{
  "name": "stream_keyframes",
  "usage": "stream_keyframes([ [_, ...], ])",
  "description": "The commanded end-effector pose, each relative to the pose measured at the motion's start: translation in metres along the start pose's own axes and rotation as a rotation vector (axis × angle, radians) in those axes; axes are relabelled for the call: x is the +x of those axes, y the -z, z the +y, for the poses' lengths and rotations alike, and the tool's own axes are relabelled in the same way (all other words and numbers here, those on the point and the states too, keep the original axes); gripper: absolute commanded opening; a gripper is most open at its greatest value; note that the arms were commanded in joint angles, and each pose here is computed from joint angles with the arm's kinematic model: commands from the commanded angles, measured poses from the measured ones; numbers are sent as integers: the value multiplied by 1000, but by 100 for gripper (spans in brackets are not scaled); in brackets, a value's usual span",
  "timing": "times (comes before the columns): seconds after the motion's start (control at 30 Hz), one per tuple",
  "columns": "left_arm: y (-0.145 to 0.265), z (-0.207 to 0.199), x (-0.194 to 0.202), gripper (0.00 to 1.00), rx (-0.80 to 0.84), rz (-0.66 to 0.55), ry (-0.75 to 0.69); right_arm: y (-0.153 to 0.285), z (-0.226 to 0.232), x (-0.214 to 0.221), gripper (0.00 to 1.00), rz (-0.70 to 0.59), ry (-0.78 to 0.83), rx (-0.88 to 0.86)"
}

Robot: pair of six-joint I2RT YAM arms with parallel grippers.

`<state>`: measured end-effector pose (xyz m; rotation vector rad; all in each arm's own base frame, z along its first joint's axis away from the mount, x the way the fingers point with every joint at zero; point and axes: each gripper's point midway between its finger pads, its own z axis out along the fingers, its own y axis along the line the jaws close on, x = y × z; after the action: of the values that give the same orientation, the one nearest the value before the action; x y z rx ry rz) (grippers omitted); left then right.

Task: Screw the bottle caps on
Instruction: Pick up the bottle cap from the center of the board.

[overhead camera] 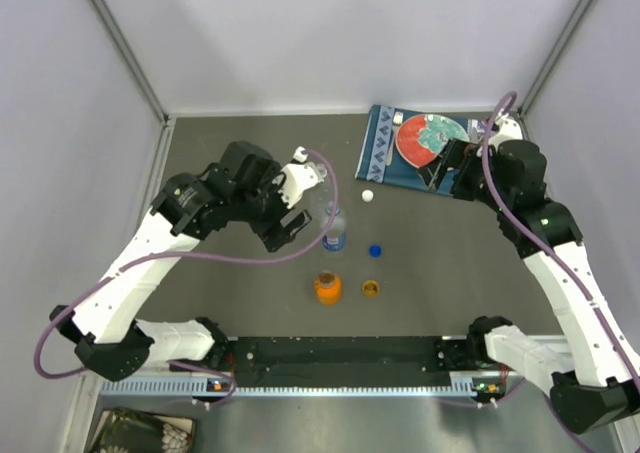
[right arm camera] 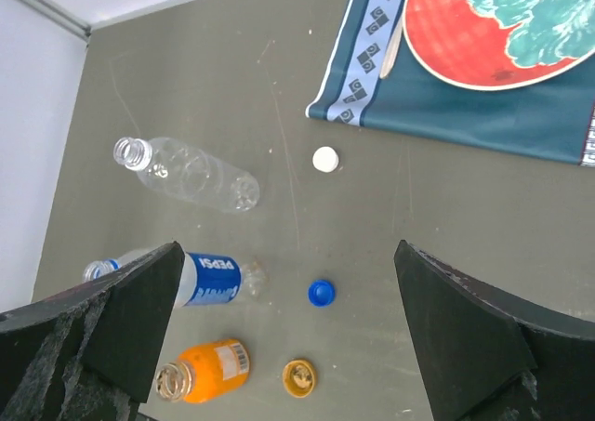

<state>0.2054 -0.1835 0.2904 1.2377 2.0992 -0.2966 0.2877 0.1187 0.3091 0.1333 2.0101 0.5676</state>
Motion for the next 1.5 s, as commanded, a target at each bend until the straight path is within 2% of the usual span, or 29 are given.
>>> stream_keyframes([
  [0.0, -16, -28, -11, 88, 127, -18, -63, 28, 4, -32, 99, -131, 27, 16],
  [0.13, -35, -56, -19, 88, 231, 5, -175, 53, -5, -40, 99, -213, 44, 61],
  [0.2, -42, -72, -30, 88, 267, -20, -242, 74, -7, -47, 99, -274, 58, 72],
  [0.4, -92, -112, -39, 88, 376, 38, -360, 119, -15, -61, 97, -385, 47, 123],
  [0.77, -190, -154, -42, 87, 467, 71, -423, 170, -23, -82, 88, -519, 11, 182],
  [1.0, -242, -160, -18, 86, 463, 171, -459, 181, -19, -87, 86, -542, 22, 172],
  [1.47, -282, -155, -5, 77, 405, 198, -472, 160, -20, -76, 86, -485, 8, 163],
])
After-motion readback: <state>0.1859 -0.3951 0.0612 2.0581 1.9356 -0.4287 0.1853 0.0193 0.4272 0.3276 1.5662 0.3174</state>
